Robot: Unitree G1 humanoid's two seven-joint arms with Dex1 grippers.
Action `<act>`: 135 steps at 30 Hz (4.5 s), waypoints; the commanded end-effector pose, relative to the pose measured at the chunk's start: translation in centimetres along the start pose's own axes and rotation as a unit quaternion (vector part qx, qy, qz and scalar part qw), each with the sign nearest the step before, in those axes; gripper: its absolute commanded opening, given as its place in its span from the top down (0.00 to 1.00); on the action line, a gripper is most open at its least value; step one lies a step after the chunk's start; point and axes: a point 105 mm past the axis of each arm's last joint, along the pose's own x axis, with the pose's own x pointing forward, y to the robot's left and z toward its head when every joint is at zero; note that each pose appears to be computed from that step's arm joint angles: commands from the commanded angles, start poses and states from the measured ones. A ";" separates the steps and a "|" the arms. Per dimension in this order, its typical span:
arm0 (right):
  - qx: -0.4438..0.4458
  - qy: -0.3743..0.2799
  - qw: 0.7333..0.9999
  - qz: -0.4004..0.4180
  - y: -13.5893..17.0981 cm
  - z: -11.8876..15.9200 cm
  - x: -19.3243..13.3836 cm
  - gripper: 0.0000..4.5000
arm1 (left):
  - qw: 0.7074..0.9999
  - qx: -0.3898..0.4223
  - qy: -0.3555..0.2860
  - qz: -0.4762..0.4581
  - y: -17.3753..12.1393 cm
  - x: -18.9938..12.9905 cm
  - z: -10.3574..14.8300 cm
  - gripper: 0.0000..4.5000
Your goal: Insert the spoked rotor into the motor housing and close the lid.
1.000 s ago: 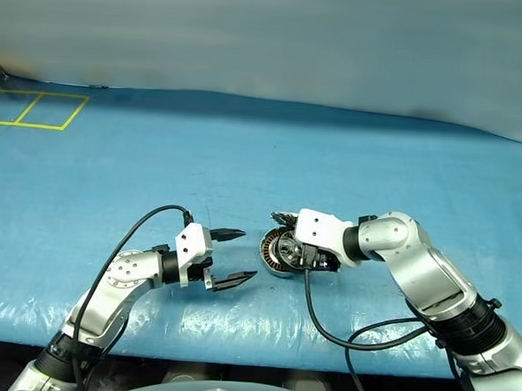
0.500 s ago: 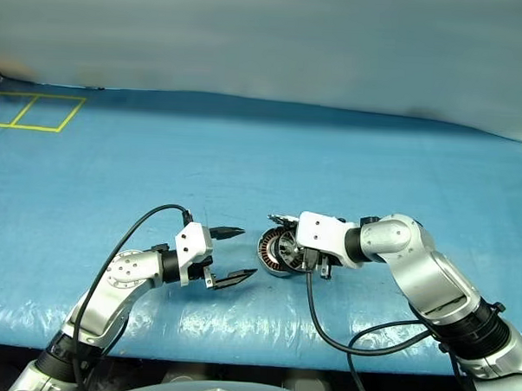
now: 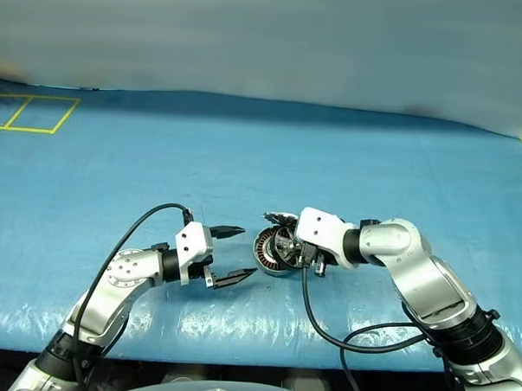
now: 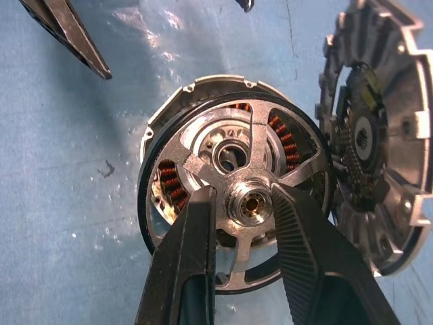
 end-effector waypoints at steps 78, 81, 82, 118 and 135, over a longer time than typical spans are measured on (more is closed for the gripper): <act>0.189 -0.132 0.968 -0.094 0.1 -0.4 3.1 0.99 | 0.999 -0.005 -0.032 0.017 1.0 -0.1 0.6 0.00; 0.193 -0.114 0.970 -0.095 0.4 -1.3 3.9 0.99 | 0.999 -0.004 -0.031 0.017 1.1 -0.2 0.7 0.00; 0.195 -0.107 0.970 -0.096 0.5 -1.7 4.1 0.99 | 0.999 -0.005 -0.032 0.017 1.1 -0.2 0.7 0.00; 0.296 -0.176 0.914 -0.215 5.0 -1.5 -2.6 1.00 | 0.980 -0.100 -0.166 -0.051 8.5 6.4 7.9 0.51; 0.302 -0.168 0.891 -0.295 4.6 -2.4 -5.3 1.00 | 0.964 0.037 -0.035 -0.261 2.5 8.5 4.6 1.00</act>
